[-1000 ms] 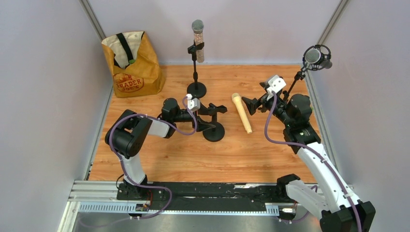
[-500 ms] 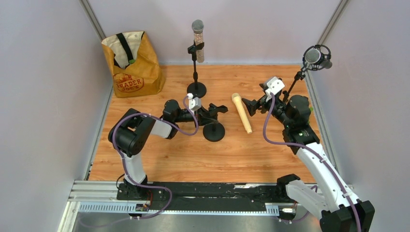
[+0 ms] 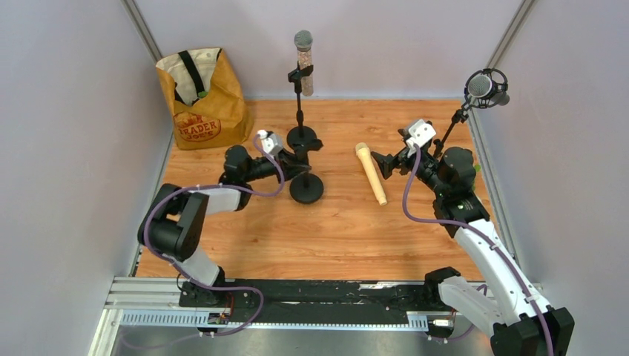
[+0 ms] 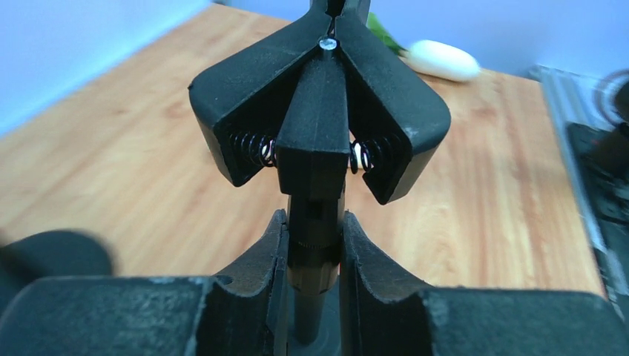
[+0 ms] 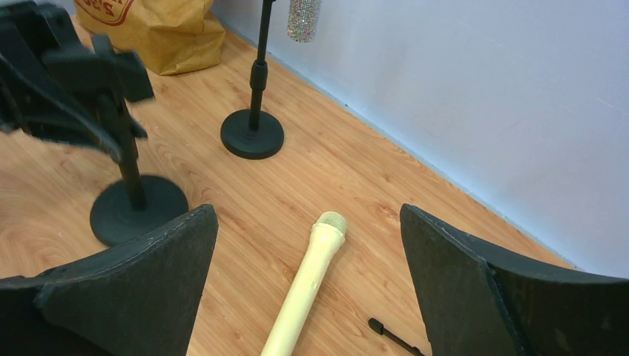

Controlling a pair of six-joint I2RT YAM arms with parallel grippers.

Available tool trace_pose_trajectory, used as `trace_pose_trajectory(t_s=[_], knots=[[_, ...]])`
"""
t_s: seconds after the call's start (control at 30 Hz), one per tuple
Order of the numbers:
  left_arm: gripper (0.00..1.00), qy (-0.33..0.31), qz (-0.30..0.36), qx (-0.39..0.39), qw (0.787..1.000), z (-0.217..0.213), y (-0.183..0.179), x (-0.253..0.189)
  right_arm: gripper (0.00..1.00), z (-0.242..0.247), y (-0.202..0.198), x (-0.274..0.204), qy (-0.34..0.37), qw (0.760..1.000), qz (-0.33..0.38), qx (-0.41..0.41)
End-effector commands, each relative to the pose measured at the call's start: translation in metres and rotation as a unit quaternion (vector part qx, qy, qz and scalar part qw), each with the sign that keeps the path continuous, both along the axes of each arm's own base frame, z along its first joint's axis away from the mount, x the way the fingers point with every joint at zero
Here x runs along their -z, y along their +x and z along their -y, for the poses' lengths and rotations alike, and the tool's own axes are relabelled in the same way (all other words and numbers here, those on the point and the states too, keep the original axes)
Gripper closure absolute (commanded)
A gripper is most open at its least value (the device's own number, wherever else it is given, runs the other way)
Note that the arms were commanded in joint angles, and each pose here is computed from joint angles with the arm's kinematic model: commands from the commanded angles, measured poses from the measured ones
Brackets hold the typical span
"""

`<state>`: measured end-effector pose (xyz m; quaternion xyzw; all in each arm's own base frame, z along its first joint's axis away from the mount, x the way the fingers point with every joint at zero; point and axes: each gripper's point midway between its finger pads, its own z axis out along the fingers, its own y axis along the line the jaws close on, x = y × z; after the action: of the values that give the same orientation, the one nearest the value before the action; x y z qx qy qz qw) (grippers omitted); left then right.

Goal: Remove the microphone from the stand

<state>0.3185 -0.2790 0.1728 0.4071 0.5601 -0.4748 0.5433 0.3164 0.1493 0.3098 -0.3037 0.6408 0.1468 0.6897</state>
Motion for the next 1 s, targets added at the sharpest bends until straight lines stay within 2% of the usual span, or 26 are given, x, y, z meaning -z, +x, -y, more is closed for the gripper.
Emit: trace_pose_trajectory(t_s=[0.0,0.2,0.33,0.47,0.7,0.87,0.97], knots=[[1.00,-0.012,0.086,-0.108,0.990,-0.047,0.024,-0.056,0.00,0.001,-0.002,-0.014,0.002,0.999,0.032,-0.003],[1.00,0.048,0.140,-0.284,0.947,-0.128,0.056,-0.060,0.00,-0.002,-0.006,-0.013,0.004,0.999,0.032,-0.013],[1.00,0.051,0.119,-0.367,0.921,-0.181,0.078,-0.058,0.00,-0.003,-0.009,-0.015,0.006,0.999,0.034,-0.019],[1.00,0.050,0.115,-0.454,0.882,-0.246,0.097,-0.056,0.00,-0.006,-0.011,-0.014,0.009,0.999,0.030,-0.027],[1.00,0.043,0.107,-0.550,0.827,-0.314,0.109,-0.049,0.00,-0.009,-0.014,-0.013,0.011,0.999,0.027,-0.039],[1.00,0.042,0.103,-0.617,0.779,-0.355,0.110,-0.043,0.00,-0.009,-0.015,-0.013,0.010,0.999,0.029,-0.041],[1.00,0.017,0.100,-0.635,0.766,-0.372,0.108,-0.046,0.00,-0.011,-0.017,-0.013,0.011,0.999,0.028,-0.045]])
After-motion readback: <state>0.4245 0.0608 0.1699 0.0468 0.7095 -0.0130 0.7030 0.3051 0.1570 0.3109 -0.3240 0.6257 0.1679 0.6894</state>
